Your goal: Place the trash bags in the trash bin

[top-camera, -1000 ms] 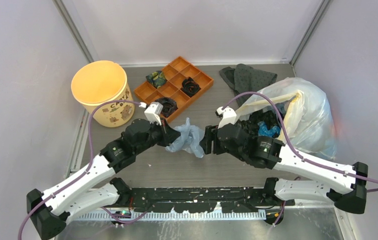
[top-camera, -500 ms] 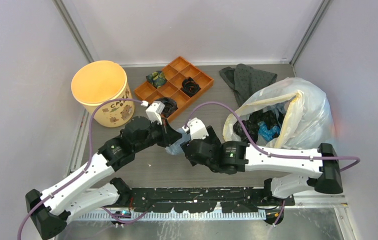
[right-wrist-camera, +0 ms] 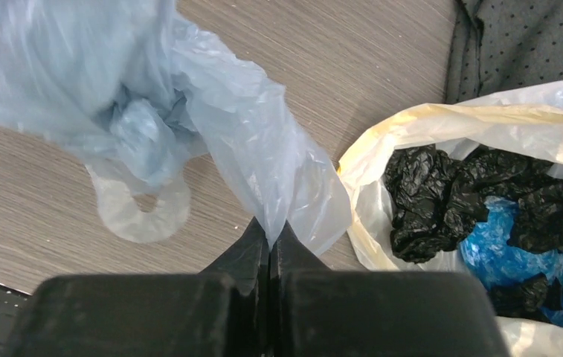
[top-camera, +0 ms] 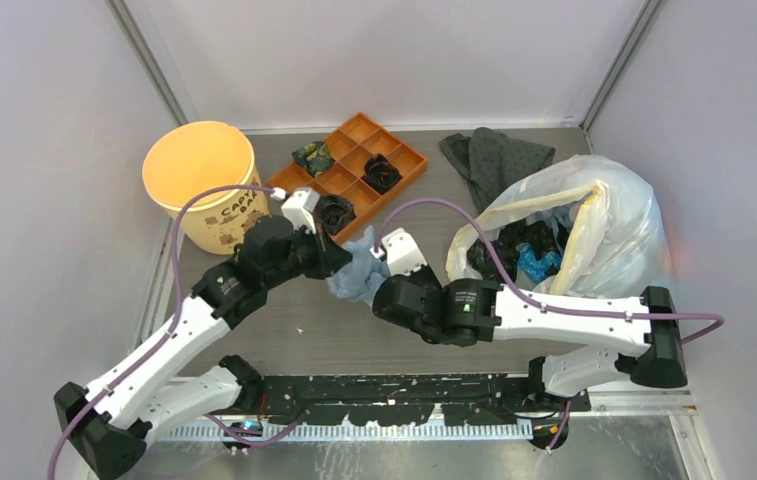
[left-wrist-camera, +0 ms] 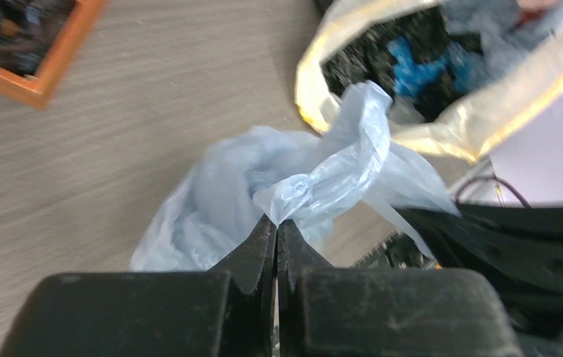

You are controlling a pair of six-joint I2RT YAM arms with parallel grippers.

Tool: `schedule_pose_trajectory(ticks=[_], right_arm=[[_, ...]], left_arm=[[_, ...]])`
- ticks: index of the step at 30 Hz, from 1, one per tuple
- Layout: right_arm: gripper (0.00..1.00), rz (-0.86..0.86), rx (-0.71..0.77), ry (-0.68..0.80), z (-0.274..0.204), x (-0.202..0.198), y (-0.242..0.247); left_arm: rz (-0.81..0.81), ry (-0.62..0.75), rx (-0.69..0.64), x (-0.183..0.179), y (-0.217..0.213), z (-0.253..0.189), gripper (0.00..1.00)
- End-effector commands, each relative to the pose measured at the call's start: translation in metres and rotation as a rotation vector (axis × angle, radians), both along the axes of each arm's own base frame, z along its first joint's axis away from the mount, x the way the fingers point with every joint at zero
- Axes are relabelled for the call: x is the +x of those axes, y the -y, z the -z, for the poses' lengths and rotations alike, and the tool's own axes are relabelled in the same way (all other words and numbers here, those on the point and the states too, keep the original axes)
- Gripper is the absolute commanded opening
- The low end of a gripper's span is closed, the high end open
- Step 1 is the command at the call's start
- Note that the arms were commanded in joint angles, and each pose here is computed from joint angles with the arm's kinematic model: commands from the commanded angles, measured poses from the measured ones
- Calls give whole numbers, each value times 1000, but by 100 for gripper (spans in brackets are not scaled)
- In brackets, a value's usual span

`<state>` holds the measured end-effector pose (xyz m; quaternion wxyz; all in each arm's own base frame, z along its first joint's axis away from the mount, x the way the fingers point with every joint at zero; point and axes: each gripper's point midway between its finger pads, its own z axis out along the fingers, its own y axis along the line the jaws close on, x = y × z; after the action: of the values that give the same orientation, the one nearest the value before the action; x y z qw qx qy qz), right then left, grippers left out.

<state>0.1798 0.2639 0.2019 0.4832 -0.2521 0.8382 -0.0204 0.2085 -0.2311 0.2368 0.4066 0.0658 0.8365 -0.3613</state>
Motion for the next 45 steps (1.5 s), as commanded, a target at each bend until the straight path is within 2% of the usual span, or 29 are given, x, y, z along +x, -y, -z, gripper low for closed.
schedule_pose_trajectory(ticks=[1,4,7,8,10,13,17,22,26,33,37,40,45], right_arm=[[1,54,86,27,-41,-2,22],[1,7,174,-48,-48,-17,27],[1,-69,261,-129,-53,-34,22],[1,-87,277,-149,-54,-38,20],[1,-76,288,-160,-58,-39,20],[1,29,291,-139,-68,-25,26],[1,125,289,-127,-72,-8,28],[1,197,308,-135,-70,8,35],[1,263,365,-141,-74,22,40],[1,371,467,-139,-79,48,42],[1,335,563,-185,-85,54,24],[1,313,579,-204,-88,55,14],[1,313,584,-207,-90,56,10]], left_arm=[[-109,15,9,39,-22,-14,0],[-159,-5,1,65,-29,-12,0],[-91,6,-39,76,-12,-20,2],[-60,16,-60,78,-5,-25,8],[3,19,-95,77,8,-30,26],[57,13,-111,72,17,-31,56],[77,28,-120,64,17,-36,72],[84,25,-78,42,4,-38,84],[61,9,-79,27,-6,-28,86],[140,-28,-229,-14,22,-40,81],[136,-29,-127,-26,42,-19,81],[62,-29,-52,-12,44,4,80],[0,-12,-9,13,52,16,72]])
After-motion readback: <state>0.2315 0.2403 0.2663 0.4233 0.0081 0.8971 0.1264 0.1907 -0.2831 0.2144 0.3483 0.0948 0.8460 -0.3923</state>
